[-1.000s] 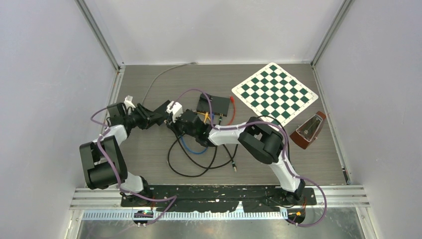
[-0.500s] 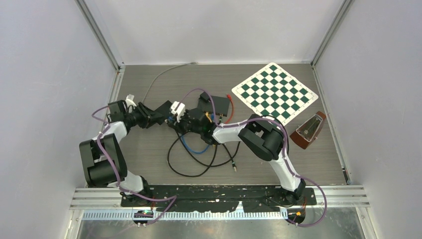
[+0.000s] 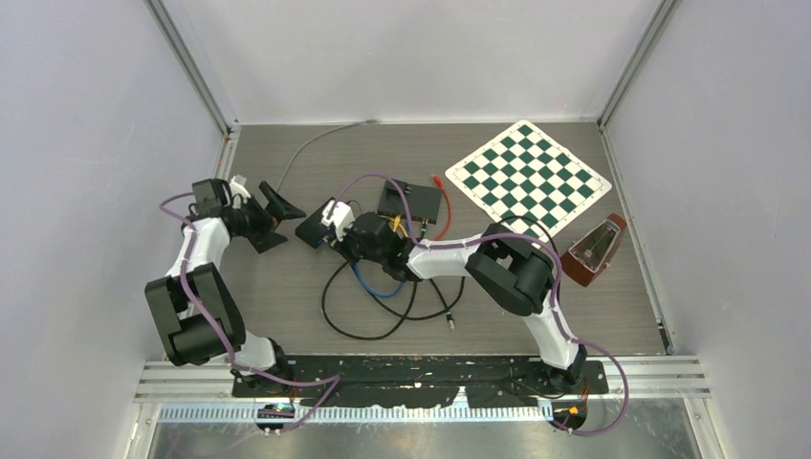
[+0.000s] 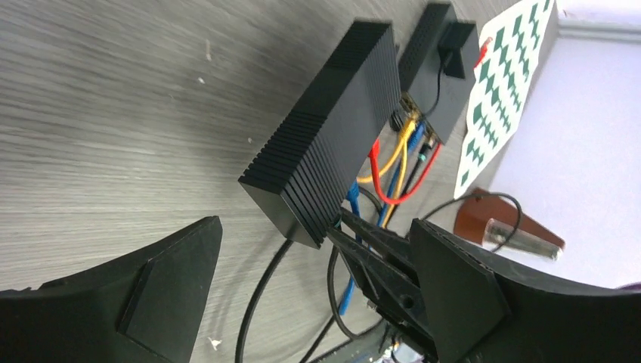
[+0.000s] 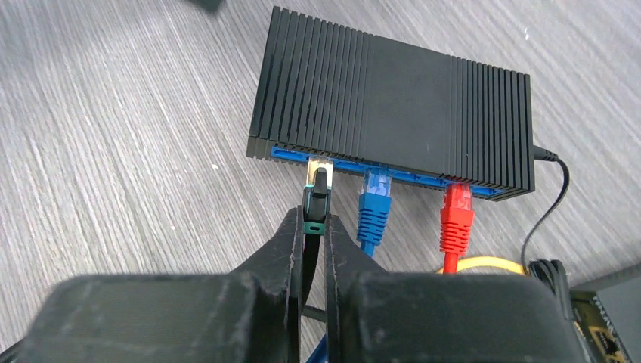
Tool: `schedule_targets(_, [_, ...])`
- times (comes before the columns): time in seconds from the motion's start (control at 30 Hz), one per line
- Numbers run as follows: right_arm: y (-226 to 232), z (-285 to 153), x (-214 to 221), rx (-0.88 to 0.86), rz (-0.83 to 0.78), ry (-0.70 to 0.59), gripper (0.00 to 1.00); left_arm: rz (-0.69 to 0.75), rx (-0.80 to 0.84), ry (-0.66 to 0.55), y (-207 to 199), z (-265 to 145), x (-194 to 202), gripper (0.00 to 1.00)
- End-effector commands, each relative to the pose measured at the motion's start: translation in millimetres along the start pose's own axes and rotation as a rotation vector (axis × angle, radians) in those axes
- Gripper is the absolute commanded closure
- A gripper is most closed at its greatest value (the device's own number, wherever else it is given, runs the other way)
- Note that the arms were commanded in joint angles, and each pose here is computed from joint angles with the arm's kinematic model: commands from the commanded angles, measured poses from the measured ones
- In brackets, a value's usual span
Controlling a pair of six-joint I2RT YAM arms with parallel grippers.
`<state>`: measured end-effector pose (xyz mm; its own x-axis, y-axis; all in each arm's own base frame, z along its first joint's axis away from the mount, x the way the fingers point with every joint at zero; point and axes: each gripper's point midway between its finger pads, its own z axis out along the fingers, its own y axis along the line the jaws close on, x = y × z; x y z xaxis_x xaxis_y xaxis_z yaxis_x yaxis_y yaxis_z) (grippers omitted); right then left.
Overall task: Insert the plug into the switch port
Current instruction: Insert the connector into the switch port.
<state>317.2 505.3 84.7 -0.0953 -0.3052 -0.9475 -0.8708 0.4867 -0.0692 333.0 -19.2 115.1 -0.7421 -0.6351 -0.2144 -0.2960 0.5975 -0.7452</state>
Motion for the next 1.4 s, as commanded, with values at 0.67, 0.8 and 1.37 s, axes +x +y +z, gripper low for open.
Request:
schedule_targets(0.67, [2,-13,-42,-0.003,0.063,0.047,0.53,0.121,-0.355,-0.120,43,26,-149,0.18])
schedule_targets(0.8, [1,-40,-82,-0.010,0.061,-0.029,0.52,0.103,-0.341,-0.097,46,39,-160,0.24])
schedule_targets(1.37, [-29,-150,-179,0.141,0.060,-0.342,0.52,-0.103,-0.257,0.031,66,92,-147,0.34])
